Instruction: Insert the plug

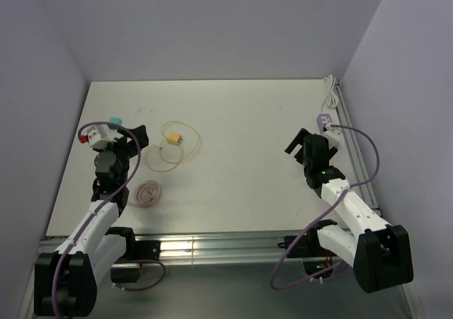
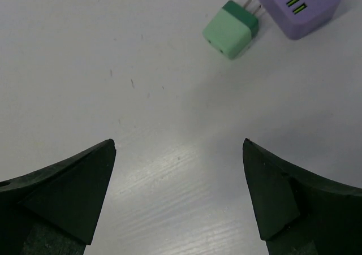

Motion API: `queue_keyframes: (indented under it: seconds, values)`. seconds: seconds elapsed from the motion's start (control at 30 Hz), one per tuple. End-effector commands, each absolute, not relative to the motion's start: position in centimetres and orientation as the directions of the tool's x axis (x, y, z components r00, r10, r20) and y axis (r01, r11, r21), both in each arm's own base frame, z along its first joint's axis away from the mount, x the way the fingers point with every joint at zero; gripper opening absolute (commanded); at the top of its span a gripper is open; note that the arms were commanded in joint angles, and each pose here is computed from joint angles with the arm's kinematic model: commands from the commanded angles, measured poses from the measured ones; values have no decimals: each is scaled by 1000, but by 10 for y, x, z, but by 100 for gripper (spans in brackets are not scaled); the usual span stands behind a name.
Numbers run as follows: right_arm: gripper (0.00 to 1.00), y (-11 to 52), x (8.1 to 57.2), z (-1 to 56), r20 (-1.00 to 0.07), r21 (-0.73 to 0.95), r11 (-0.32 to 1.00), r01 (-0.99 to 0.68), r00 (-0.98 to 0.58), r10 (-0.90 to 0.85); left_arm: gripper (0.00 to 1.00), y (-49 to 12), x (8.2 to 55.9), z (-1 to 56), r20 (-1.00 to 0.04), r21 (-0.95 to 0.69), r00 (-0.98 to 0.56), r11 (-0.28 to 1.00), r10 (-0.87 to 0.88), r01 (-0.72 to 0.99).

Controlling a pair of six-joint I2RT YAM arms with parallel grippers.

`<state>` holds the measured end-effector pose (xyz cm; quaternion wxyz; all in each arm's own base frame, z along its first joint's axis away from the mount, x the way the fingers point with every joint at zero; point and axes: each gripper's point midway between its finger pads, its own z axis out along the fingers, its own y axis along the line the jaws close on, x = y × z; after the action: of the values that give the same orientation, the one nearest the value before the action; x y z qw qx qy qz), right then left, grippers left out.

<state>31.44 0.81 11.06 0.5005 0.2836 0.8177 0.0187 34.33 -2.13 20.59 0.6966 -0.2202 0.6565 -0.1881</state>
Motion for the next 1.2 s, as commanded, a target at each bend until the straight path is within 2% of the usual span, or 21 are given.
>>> queue_keyframes:
  seconds: [0.0,0.2,0.57,0.67,0.87,1.0,1.17]
  values:
    - [100,21,318,134,-812,392,851,350,-303,499,100,-19,341,189,-719,-684,-14,710,-695,-165]
    - [100,32,323,155,-822,398,874,279,-315,474,99,-37,352,181,-714,-675,-133,727,-687,-129]
    - [100,35,344,168,-813,372,880,294,-354,462,99,-68,363,164,-697,-687,-269,727,-664,-15]
    - [100,34,357,172,-812,358,880,312,-362,458,100,-81,359,172,-697,-699,-285,712,-657,70]
    - [98,8,387,163,-776,277,793,542,-360,517,100,-90,358,185,-687,-716,-302,687,-660,126]
    - [96,4,421,141,-686,249,689,680,-379,622,99,-94,356,190,-678,-727,-306,671,-668,145]
    - [96,1,442,105,-578,190,632,752,-435,691,99,-100,353,194,-661,-744,-326,646,-676,169]
